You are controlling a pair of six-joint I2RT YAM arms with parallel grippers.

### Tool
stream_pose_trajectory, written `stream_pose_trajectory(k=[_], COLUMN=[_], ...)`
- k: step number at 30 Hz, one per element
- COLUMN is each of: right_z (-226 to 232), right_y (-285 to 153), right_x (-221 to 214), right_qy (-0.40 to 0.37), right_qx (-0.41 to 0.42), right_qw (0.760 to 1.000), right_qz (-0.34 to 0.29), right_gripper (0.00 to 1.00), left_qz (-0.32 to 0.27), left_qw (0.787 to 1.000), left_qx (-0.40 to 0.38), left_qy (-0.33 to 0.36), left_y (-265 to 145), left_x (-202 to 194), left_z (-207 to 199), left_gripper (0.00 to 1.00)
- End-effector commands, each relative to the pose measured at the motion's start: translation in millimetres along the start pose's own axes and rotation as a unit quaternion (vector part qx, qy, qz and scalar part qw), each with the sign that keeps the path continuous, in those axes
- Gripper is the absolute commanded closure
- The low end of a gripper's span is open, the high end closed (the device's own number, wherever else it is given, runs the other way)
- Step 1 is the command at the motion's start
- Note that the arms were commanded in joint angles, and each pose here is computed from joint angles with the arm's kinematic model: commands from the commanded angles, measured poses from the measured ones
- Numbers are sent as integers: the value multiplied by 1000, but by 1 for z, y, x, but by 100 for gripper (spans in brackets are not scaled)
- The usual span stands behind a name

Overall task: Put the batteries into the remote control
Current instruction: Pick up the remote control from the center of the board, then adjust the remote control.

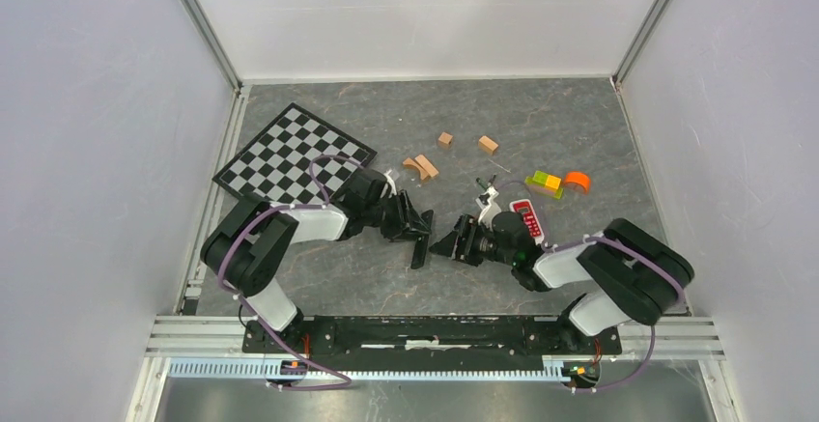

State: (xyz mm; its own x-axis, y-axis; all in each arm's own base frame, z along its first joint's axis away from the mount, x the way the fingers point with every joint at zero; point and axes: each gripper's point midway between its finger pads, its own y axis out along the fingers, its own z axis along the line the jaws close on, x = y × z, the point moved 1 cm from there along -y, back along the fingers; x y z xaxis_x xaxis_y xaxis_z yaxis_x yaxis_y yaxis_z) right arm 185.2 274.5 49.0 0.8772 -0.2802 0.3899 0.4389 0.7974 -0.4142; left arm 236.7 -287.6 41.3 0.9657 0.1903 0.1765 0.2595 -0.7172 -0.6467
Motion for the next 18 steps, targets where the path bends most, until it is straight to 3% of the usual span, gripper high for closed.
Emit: stream_pose_trajectory(k=[1, 9, 18], right_z=[30, 46, 69], right_y=[9, 13, -4], right_x=[6, -3, -4], right_qy=[39, 87, 157], right_qx=[67, 116, 187], right_qw=[997, 989, 969], right_qz=[-9, 12, 21], right_gripper=[31, 25, 30], left_qz=[7, 6, -1], left_qw=[997, 992, 988], left_qx=[-73, -107, -131], left_qy=[-31, -66, -79], left_y=[1, 1, -6], left_x=[-1, -1, -1], left_z=[-26, -35, -41], left_gripper=[63, 64, 66])
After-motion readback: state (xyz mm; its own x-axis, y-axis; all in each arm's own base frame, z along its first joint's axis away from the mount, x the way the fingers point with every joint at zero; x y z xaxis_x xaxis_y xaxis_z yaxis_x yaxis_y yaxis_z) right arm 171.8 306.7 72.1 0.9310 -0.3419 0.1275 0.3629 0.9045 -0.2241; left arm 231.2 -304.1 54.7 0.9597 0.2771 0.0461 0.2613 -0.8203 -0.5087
